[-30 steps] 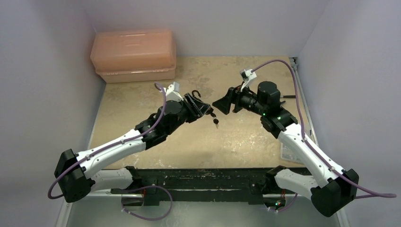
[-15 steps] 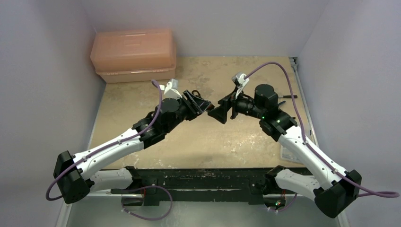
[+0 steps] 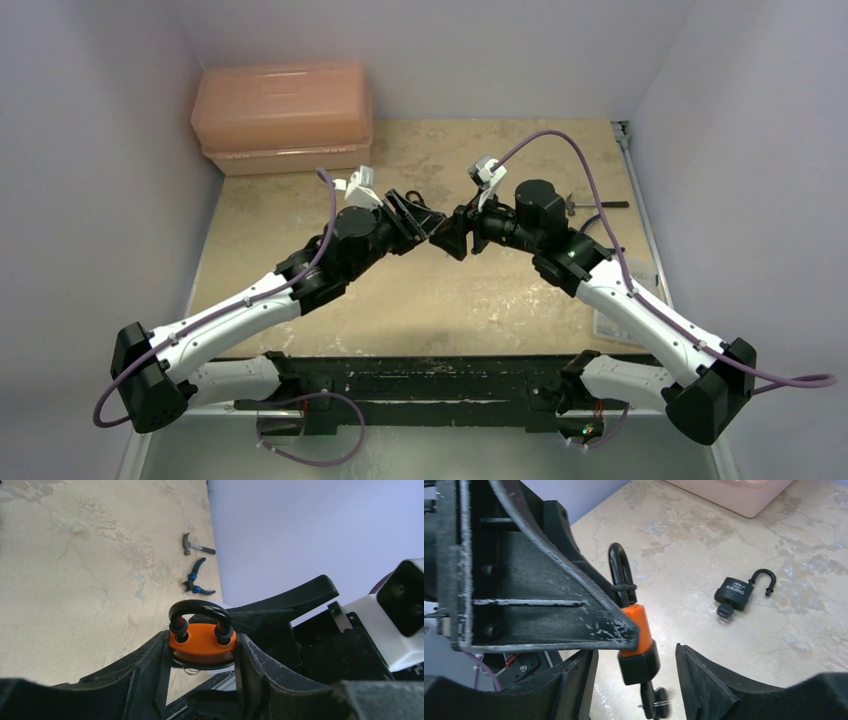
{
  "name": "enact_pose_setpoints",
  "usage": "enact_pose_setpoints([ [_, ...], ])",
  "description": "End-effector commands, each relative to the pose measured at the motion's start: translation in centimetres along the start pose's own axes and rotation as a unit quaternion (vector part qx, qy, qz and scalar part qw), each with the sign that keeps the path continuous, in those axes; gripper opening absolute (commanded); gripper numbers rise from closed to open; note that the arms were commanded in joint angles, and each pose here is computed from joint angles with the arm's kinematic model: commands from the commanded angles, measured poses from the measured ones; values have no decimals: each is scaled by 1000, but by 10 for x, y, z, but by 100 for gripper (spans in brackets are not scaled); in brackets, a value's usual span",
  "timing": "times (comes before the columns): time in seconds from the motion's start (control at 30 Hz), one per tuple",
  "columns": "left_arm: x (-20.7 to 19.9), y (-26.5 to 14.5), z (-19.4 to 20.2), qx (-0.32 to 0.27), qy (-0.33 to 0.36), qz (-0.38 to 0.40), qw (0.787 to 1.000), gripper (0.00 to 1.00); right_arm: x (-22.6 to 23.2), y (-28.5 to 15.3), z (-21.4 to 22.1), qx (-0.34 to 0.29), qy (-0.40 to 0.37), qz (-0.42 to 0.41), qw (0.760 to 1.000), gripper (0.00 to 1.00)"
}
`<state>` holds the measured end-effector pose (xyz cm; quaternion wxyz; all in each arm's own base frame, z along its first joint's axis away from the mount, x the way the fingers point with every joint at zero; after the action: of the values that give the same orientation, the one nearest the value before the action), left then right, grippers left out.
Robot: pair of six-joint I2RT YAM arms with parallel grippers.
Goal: Unlock with the key
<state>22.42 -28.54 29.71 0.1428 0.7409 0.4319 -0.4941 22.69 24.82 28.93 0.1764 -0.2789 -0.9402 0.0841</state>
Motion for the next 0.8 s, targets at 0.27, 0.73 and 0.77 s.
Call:
enact_pose_setpoints([
  [0.27,-50,-17,-24,-25,-38,81,996,0,-6,-1,-26,-42,-18,36,998,35],
  [0.73,-46,-26,-34,-41,-13,54,998,94,1,-18,-17,-49,-28,23,998,0],
  [0.77,-46,-28,-37,-46,-13,53,997,95,1,-19,-15,-47,-27,25,998,0],
])
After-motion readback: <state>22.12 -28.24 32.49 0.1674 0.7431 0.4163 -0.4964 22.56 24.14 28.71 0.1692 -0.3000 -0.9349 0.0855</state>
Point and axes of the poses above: each gripper's point midway between its finger pads, its own y axis out along the fingers, its own x axis along the line the jaws close on, z = x × y, the point moved 4 cm from there along -y, back along the fingers
